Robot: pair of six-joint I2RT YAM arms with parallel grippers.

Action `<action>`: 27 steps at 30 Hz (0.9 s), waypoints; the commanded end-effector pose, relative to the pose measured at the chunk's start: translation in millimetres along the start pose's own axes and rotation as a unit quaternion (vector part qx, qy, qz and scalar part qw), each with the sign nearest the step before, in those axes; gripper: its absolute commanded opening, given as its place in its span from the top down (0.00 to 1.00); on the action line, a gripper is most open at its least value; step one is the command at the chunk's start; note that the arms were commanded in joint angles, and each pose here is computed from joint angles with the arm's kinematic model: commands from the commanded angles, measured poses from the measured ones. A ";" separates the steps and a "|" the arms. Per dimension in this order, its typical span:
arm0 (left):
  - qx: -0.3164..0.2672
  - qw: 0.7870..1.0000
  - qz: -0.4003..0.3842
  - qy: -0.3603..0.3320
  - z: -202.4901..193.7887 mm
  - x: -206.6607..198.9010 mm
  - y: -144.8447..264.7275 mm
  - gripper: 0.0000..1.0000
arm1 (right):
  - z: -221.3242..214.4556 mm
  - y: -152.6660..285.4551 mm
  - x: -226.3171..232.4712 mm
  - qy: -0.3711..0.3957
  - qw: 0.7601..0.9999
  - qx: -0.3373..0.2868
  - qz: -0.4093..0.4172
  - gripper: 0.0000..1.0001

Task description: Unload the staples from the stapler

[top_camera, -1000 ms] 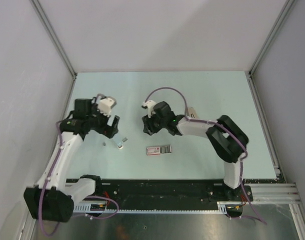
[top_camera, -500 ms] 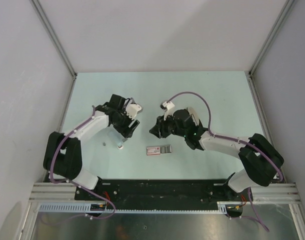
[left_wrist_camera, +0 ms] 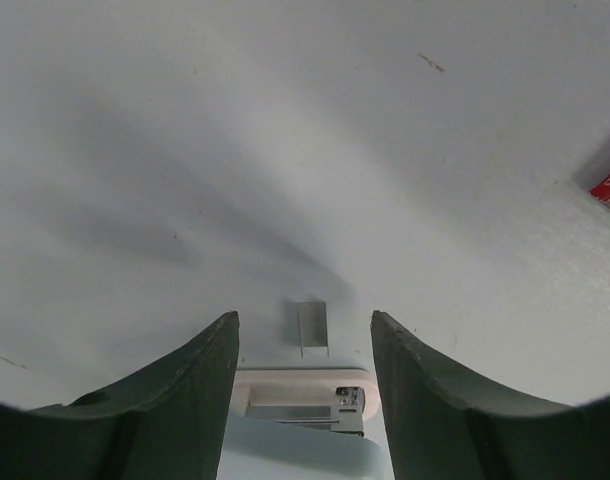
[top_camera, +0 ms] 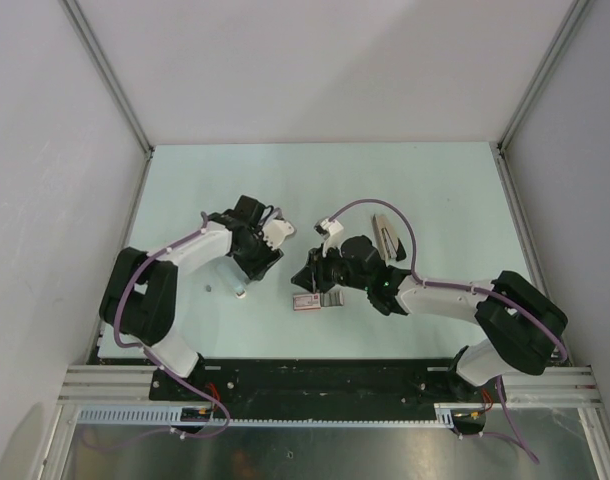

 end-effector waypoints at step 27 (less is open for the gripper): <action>0.045 0.998 -0.021 -0.042 -14.0 -6.0 -24.1 0.62 | 10.4 6.8 14.2 0.003 0.999 -0.022 0.030 0.71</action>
Point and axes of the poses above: each gripper's point midway between its finger pads, its own y axis back along the fingers, its own x axis along the line the jaws close on, z = x × y, the point moved 10 cm from there along y, back along the fingers, and after that the axes turned 6 degrees about -y, right-handed, at the moved point
